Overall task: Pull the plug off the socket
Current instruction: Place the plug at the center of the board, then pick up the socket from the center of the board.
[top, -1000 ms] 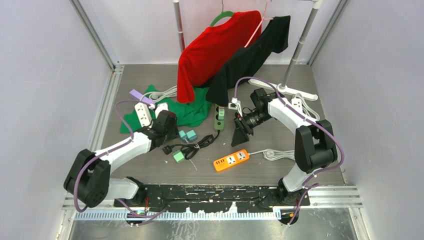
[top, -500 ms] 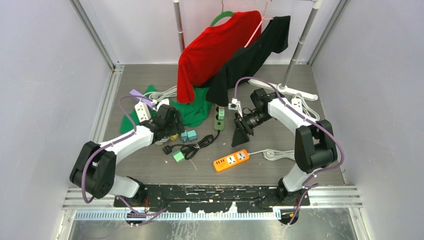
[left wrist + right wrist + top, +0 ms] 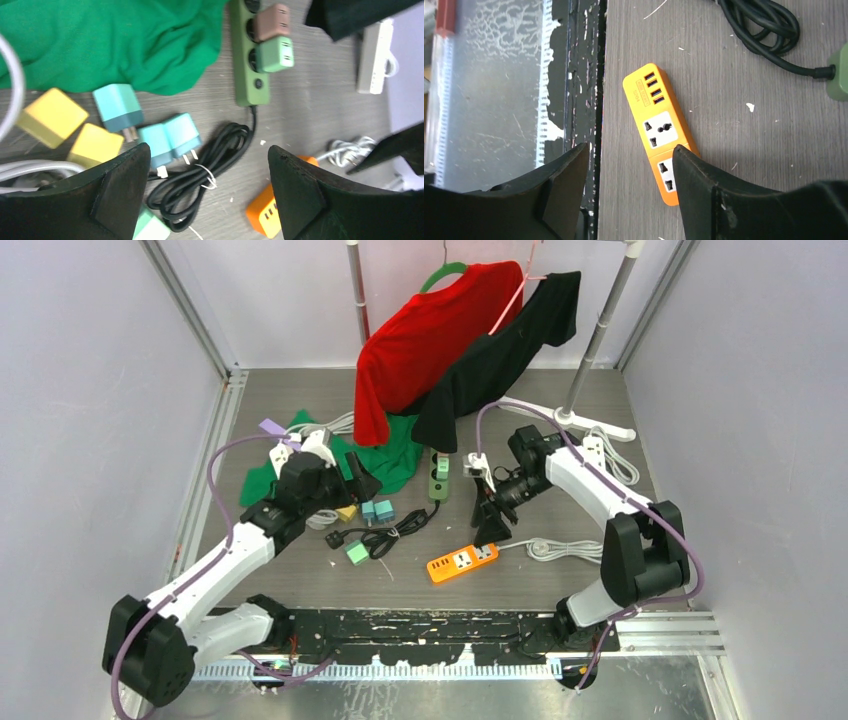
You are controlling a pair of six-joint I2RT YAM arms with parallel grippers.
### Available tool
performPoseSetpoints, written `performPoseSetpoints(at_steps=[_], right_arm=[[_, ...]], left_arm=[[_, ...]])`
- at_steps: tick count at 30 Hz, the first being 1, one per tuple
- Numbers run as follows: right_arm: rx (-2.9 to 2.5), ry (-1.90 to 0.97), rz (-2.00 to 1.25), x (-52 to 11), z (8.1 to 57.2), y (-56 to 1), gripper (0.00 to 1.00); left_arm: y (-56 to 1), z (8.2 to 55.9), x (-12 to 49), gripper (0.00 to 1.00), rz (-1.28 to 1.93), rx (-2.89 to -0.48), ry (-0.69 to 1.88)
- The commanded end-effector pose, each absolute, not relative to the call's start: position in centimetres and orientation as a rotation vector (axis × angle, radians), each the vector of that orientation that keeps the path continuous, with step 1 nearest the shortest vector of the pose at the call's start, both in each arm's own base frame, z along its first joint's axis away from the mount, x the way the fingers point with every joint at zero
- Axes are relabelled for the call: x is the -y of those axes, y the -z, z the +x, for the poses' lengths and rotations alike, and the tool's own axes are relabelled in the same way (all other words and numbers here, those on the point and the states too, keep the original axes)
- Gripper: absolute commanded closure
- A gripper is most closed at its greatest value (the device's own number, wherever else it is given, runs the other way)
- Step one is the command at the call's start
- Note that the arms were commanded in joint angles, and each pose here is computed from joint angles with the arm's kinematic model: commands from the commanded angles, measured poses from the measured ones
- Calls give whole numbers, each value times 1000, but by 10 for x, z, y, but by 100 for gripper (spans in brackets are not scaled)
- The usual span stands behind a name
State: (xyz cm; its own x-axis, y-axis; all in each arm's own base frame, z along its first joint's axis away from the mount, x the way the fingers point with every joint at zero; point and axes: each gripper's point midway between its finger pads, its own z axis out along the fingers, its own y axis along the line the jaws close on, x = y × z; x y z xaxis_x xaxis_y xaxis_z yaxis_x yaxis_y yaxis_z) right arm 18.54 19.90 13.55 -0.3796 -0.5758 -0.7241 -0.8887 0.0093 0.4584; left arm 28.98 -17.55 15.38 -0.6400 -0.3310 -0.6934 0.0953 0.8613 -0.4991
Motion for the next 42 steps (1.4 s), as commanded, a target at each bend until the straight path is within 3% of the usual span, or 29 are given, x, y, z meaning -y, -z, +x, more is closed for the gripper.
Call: performPoseSetpoints(at_steps=[1, 7, 12, 19, 28, 42], right_arm=[[-1723, -1276, -1697, -192, 164, -140, 31], [-1406, -1220, -1894, -184, 140, -132, 10], [-1366, -1077, -1912, -185, 150, -122, 1], [-1506, -769, -1883, -195, 187, -98, 0], [-1559, -647, -2019, -207, 188, -66, 2], [-1575, -608, -2190, -212, 175, -34, 10]], left_arm=[[-205, 280, 205, 13, -27, -1991, 905], [-261, 259, 212, 7, 153, -1866, 980], [-295, 244, 208, 7, 392, -1848, 890], [-275, 251, 185, 7, 547, -1923, 635], [-227, 256, 158, 8, 559, -1970, 432], [-218, 249, 154, 8, 587, -1948, 421]])
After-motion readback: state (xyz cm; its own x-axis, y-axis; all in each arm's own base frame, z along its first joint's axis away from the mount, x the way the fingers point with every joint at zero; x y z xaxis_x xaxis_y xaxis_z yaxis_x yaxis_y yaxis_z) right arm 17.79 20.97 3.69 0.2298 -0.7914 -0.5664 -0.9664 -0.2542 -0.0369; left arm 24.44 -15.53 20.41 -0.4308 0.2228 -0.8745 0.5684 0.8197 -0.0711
